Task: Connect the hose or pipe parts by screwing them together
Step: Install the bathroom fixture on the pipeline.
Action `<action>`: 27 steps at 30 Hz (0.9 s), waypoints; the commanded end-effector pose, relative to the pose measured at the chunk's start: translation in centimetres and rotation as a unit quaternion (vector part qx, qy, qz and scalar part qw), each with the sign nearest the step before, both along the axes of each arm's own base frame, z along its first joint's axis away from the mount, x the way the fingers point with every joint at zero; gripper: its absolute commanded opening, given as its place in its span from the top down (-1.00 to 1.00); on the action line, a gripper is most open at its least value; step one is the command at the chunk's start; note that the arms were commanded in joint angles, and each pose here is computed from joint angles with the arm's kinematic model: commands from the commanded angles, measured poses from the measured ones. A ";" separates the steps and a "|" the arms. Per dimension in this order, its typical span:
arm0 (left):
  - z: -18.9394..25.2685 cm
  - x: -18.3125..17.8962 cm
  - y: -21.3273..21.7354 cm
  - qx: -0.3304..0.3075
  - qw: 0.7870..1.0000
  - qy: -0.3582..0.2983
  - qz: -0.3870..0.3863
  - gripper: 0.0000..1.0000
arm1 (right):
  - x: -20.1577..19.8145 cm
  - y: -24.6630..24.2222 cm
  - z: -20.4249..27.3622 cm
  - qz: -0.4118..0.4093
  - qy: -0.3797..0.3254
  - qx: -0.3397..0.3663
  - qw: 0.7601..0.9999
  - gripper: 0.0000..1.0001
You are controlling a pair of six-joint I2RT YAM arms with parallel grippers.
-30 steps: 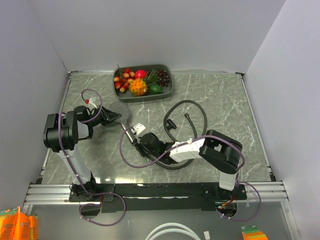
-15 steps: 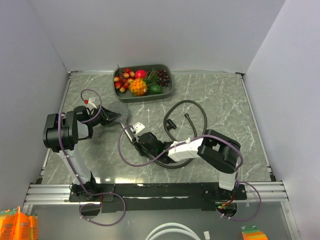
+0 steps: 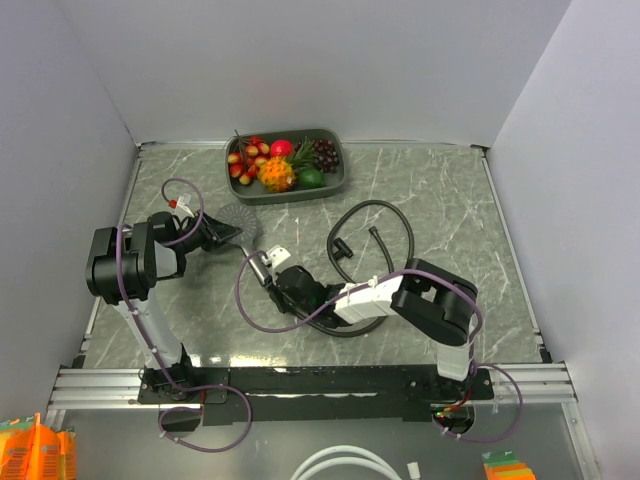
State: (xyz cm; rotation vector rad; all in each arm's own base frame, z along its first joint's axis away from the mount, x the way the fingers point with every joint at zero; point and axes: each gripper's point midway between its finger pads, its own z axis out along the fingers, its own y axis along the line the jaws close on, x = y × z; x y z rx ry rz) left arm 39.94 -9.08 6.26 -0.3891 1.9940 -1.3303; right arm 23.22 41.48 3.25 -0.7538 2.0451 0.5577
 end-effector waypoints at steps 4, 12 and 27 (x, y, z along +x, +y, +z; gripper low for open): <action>2.0 0.5 -0.3 -0.002 0.999 -0.038 -0.018 0.98 | 0.5 0.9 0.2 -0.011 -0.010 0.019 1.000 0.64; 2.0 0.4 -0.2 -0.001 0.999 -0.039 -0.016 0.98 | 0.9 0.7 1.7 -0.021 -0.029 0.037 0.999 0.66; 2.1 0.5 -0.2 0.000 0.999 -0.040 -0.015 0.98 | 0.4 1.1 3.7 -0.014 -0.045 0.055 0.997 0.67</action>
